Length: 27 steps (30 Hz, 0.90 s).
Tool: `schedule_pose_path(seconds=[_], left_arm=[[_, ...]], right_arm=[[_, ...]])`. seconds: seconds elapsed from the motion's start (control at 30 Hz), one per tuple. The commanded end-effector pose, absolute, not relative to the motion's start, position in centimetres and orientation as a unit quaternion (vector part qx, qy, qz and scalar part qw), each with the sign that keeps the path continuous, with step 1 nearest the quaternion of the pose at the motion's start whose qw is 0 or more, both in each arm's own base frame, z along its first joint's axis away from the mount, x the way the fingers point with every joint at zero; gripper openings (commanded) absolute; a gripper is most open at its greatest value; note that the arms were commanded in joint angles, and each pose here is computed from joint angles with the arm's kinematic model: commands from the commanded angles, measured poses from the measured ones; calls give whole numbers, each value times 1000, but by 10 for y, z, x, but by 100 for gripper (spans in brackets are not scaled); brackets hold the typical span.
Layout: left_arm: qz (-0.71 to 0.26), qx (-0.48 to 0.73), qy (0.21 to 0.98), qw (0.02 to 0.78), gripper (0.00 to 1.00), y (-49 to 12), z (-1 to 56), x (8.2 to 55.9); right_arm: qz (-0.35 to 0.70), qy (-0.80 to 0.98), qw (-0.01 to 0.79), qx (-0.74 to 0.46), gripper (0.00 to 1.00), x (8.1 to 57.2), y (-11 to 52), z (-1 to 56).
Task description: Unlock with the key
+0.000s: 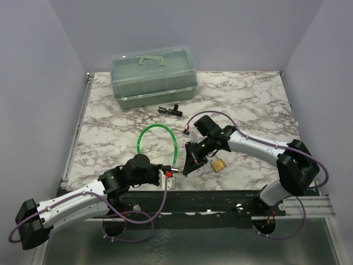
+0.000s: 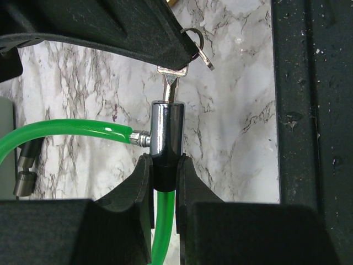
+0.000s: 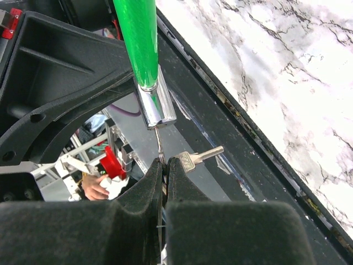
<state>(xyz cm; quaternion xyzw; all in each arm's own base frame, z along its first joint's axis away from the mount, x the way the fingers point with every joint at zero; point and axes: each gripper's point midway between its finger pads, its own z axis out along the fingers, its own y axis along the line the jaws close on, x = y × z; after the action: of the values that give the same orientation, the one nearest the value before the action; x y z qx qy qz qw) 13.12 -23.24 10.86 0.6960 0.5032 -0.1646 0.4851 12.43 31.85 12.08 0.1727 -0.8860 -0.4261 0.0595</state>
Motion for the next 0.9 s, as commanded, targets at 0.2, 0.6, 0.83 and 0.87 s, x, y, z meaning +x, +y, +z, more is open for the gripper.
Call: schedule_pose_path(seconds=[0.2,0.6,0.83,0.87], left_arm=[[-232,644,402,608,0,-268,189,122],[-235,654,390,604,0,-270,187,119],[-227,655,393,604,0,-269,185,121],[-227,654,393,605,0,-269,185,121]], right_arm=[[-469,-864,-39,181,0,154,340,126],[-463,-869,-17,175,0,156,344,119],[-462,-877,26,128,0,154,350,126],[-462,-878,24,126,0,155,350,127]])
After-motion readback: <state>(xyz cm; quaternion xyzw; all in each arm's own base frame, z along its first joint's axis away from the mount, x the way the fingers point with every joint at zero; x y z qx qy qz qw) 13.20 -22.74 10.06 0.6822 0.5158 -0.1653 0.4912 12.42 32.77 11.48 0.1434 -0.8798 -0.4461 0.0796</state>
